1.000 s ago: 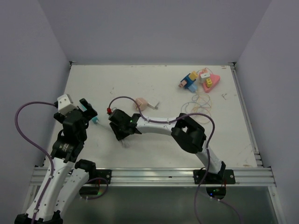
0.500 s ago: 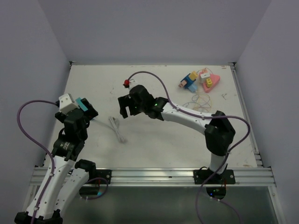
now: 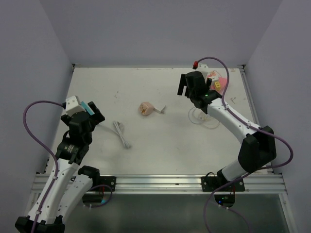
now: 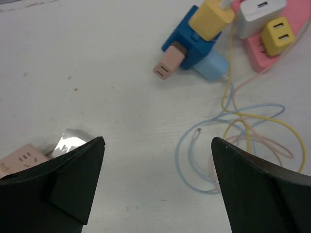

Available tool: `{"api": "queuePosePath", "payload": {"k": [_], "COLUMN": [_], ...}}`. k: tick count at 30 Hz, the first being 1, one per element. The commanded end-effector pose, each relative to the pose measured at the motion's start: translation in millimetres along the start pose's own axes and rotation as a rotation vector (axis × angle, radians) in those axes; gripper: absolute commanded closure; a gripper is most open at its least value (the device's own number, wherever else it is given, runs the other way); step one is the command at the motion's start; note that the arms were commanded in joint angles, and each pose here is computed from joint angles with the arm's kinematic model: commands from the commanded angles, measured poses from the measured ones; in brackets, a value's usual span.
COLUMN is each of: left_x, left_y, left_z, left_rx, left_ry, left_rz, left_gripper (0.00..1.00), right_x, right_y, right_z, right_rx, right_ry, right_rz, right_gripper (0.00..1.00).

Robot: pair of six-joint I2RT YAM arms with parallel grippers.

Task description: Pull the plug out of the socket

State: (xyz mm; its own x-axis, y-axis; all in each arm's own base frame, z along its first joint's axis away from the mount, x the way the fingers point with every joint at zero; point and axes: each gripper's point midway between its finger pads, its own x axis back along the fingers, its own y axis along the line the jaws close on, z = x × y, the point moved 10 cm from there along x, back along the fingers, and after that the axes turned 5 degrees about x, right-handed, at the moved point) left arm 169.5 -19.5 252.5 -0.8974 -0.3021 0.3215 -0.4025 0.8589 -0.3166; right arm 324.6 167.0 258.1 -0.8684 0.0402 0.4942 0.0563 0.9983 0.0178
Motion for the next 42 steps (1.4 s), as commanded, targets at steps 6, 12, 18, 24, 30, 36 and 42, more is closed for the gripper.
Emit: {"api": "queuePosePath", "payload": {"k": [6,12,18,24,30,36,42], "left_x": [-3,-4,-5,-7,-7,-7,-6], "left_y": [-5,-6,-6,-6,-7,-6,-6], "left_z": [-3,-2,-1,-1,-2,-1,-2], "left_rx": [-0.010,-0.017,-0.021,-0.025,-0.024,-0.025,-0.024], "left_ry": [-0.003,0.003,0.007,0.009,0.007,0.005,0.001], "left_rz": [0.035,0.037,0.036,0.031,0.029,0.027,0.029], "left_gripper": [0.00,0.00,0.00,0.01,0.00,0.01,0.00], "right_x": [-40,-83,-126,-155,-172,-188,-201], "right_y": [-54,-55,-46,-43,-35,-33,-32], "right_z": [-14,-14,-6,-4,-13,-11,-5], "right_rx": [-0.188,-0.291,-0.368,-0.449,-0.496,-0.503,-0.499], "right_ry": [-0.006,0.003,0.003,-0.031,-0.065,-0.053,-0.036], "right_rz": [0.160,0.255,0.329,0.423,0.428,0.478,0.515], "right_gripper": [0.05,0.05,0.07,0.09,0.10,0.11,0.13]}}
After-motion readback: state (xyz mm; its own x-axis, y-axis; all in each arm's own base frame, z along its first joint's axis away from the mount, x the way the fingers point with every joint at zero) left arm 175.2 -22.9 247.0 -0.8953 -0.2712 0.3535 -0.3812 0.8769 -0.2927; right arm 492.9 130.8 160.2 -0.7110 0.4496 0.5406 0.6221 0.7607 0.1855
